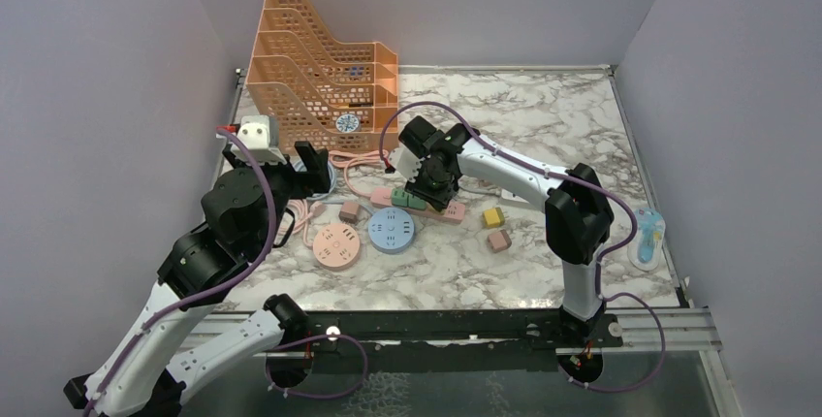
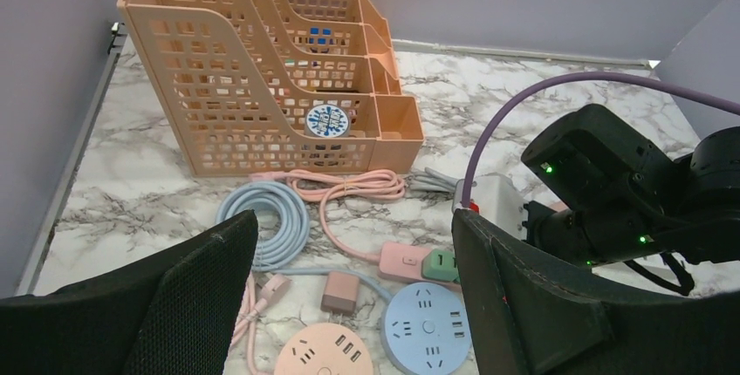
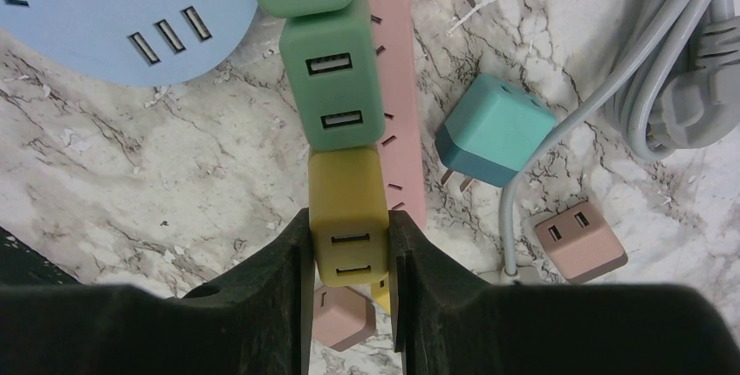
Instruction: Insert the plug
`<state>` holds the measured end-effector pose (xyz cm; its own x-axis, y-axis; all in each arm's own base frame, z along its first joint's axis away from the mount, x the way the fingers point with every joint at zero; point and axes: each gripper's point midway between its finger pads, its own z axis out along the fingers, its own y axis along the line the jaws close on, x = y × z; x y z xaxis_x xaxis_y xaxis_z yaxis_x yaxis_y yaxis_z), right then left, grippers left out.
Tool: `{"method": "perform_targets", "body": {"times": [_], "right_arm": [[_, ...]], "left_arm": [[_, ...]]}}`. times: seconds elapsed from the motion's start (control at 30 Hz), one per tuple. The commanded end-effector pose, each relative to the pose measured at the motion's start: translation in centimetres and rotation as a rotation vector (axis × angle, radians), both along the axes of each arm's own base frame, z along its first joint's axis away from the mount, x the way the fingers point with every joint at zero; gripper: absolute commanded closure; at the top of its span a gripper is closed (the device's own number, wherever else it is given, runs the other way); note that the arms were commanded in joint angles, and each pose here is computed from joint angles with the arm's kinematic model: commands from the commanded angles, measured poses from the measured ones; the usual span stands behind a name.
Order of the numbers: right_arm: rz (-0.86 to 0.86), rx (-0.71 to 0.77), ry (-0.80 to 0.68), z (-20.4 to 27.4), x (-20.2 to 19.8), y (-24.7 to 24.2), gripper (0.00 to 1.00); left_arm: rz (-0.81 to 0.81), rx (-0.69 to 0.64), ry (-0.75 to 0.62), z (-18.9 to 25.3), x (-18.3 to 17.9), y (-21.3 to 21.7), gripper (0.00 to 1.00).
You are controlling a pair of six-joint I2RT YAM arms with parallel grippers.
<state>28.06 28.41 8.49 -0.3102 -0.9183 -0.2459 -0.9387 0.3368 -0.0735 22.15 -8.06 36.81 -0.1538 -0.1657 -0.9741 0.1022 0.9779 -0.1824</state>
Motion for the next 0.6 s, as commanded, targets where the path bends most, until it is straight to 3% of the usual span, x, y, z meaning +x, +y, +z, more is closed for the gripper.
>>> {"method": "perform_targets", "body": {"times": [0.0,0.57], "right_arm": [[0.025,-0.020,-0.037,0.2,0.8,0.3,0.99],[0.115,0.018,-0.025,-1.3,0.7,1.3,0.99]], "left_arm": [[0.015,0.021,0.000,0.4,0.1,0.4,0.16],[0.007,0.022,0.026,-0.6,0.4,-0.3,0.16]]}}
